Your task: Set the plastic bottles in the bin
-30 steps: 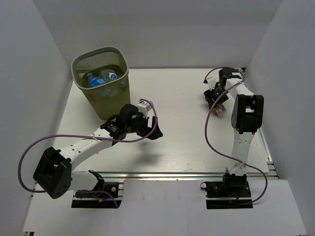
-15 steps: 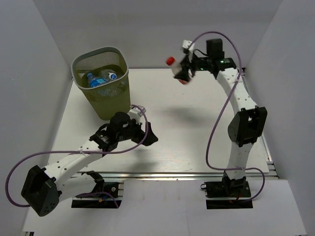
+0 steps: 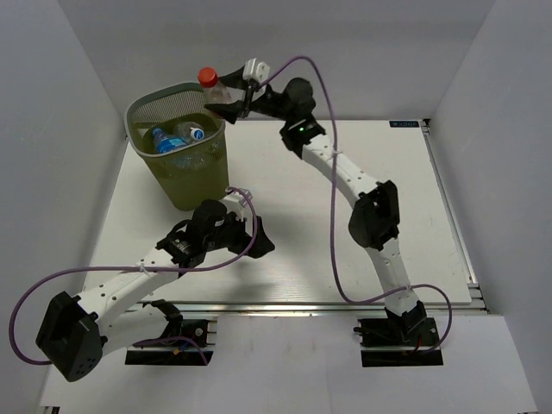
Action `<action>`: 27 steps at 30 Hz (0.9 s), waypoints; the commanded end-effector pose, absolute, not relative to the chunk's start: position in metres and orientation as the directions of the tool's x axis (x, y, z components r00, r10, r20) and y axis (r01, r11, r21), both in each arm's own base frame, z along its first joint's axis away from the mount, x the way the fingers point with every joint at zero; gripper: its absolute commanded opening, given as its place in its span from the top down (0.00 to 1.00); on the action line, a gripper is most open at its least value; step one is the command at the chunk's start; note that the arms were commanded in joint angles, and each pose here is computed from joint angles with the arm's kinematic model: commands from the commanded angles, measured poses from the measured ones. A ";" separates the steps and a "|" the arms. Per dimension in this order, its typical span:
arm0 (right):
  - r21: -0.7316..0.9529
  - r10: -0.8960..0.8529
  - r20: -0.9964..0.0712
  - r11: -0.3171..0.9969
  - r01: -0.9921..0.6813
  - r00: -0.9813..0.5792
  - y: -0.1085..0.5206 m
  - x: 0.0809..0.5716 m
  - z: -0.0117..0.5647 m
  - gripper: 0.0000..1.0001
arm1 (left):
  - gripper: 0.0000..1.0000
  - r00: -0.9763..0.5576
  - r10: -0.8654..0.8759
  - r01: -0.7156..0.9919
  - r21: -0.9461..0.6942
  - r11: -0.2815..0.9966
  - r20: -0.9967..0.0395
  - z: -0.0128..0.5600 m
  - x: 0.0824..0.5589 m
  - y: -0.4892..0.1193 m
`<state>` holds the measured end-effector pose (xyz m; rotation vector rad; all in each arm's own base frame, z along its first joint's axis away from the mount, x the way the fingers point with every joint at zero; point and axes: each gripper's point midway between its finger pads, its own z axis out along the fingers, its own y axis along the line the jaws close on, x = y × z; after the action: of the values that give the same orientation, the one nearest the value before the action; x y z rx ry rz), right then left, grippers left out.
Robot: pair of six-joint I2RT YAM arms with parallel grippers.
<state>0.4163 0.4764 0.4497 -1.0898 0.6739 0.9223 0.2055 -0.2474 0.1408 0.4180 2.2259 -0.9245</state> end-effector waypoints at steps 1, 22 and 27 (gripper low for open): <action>-0.440 0.408 -0.744 0.297 -0.848 0.529 0.496 0.406 0.475 0.92 | 0.01 -0.706 0.014 0.517 -0.502 0.693 -0.708 0.145 0.208 -0.249; -0.358 0.104 -0.872 0.534 -0.766 0.479 0.419 0.449 0.500 0.10 | 0.01 -0.694 0.003 0.520 -0.497 0.695 -0.720 0.143 0.222 -0.258; -0.213 -0.192 -0.975 0.636 -0.742 0.116 0.321 0.488 0.397 0.10 | 0.01 -0.654 0.012 0.558 -0.470 0.684 -0.757 0.152 0.231 -0.264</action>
<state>0.4668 0.3909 0.4563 -0.8565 1.1087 0.6098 0.2181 -0.2545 0.1258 0.4001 2.2436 -0.9060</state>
